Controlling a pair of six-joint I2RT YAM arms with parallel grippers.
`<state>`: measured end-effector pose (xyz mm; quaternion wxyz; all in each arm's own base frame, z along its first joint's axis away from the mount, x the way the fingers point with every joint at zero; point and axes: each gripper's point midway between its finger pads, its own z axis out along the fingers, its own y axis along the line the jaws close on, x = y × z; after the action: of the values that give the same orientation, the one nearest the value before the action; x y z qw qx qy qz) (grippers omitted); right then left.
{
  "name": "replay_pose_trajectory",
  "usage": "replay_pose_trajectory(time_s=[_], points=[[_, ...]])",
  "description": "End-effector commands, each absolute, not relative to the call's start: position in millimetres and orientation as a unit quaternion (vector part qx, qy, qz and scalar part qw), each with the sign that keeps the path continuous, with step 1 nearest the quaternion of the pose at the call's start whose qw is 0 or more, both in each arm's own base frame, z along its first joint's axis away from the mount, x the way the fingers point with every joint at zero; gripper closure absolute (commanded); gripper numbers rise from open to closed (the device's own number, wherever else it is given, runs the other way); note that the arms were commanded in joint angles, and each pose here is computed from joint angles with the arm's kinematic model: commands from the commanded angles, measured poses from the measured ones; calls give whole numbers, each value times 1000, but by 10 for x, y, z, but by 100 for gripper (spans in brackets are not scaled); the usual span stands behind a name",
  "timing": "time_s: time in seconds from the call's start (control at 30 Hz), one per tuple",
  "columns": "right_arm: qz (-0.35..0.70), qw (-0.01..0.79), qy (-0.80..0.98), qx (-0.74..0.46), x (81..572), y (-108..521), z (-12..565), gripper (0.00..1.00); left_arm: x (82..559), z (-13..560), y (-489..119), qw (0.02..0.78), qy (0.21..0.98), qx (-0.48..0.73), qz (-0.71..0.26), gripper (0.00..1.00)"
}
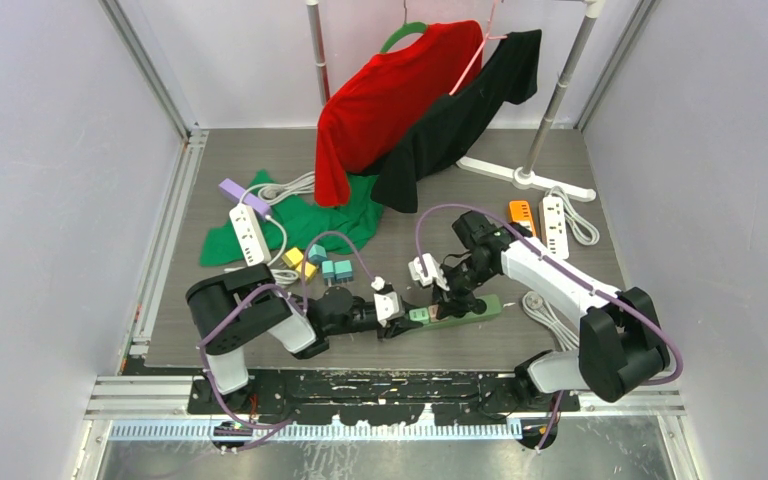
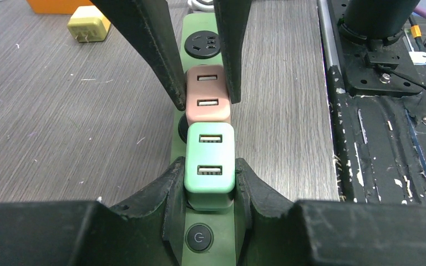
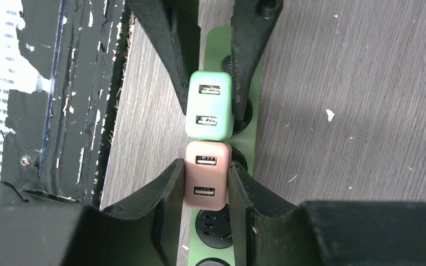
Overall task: Pull the plug off the socket
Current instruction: Remove the plug from the socket.
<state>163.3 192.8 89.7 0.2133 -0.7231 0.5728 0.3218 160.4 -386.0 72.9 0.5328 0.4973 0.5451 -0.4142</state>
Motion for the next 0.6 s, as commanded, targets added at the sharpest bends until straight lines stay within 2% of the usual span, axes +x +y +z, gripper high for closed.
replay_pose_trajectory(time_s=[0.0,0.17,0.3,0.43,0.57], points=[[358,270,586,-675,1776,2209,1241,99,1702,503,-3787,521,575,505,-377,100],[338,287,601,-665,1872,1999,1261,99,1703,502,-3785,521,576,505,-377,100],[367,253,530,-722,1518,1894,1170,99,1704,508,-3787,522,575,505,-377,100],[401,240,483,-741,1299,2012,1199,99,1697,506,-3790,521,575,505,-377,100],[394,245,496,-734,1350,2208,1201,99,1703,501,-3786,521,576,505,-376,100]])
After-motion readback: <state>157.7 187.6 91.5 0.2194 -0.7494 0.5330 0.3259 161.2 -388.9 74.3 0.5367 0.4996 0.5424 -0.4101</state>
